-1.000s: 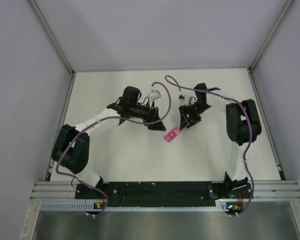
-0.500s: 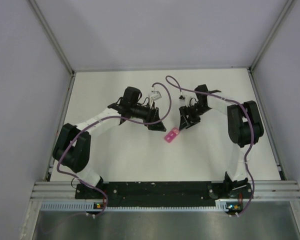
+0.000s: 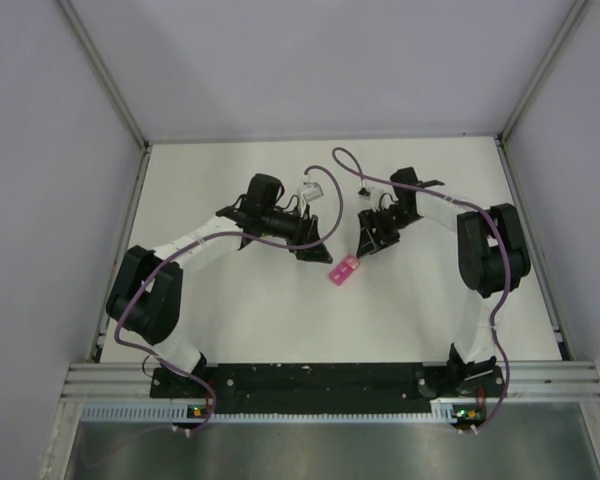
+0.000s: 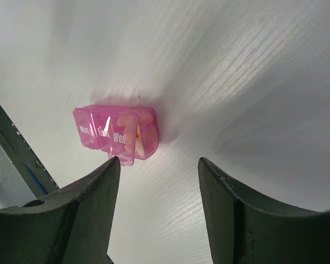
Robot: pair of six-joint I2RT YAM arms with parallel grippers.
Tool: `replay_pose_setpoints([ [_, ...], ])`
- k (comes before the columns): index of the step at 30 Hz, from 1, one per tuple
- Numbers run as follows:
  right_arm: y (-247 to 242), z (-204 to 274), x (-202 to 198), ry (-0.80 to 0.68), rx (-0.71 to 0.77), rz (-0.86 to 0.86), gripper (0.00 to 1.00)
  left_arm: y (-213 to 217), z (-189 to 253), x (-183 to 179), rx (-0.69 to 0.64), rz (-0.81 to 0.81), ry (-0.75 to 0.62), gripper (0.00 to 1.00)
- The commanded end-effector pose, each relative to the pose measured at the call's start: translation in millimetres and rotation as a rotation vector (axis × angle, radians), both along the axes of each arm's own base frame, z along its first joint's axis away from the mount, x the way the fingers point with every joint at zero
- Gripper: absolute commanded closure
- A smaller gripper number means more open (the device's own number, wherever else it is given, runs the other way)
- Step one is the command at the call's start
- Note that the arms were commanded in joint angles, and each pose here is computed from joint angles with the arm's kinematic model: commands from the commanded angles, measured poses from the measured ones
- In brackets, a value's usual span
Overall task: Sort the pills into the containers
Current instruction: Close the pill container at the center of the board.
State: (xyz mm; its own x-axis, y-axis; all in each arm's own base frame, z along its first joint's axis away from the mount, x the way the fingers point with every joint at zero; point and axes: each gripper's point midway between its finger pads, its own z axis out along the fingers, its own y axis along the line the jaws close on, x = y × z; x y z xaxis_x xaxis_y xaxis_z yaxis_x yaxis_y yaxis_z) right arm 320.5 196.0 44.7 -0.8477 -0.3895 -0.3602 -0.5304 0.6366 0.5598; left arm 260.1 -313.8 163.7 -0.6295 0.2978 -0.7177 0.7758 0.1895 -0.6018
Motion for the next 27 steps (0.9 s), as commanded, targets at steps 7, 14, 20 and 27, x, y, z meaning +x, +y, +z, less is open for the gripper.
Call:
replay_pose_setpoints([
  [7, 10.8, 12.6, 4.8, -0.077, 0.005, 0.012, 0.42, -2.7, 11.9, 6.5, -0.034, -0.008, -0.048, 0.27],
  [14, 7.6, 4.6, 0.1, -0.093, -0.047, 0.019, 0.43, -2.5, 12.1, 6.5, -0.033, -0.007, -0.049, 0.27],
  [20, 6.8, 3.8, -1.8, -0.125, -0.083, 0.024, 0.44, -2.4, 11.0, 7.5, -0.032, -0.006, -0.046, 0.28],
  [27, 4.0, 3.9, -3.0, -0.151, -0.114, 0.023, 0.44, -2.6, 11.2, 6.4, -0.033, -0.008, -0.044, 0.28],
])
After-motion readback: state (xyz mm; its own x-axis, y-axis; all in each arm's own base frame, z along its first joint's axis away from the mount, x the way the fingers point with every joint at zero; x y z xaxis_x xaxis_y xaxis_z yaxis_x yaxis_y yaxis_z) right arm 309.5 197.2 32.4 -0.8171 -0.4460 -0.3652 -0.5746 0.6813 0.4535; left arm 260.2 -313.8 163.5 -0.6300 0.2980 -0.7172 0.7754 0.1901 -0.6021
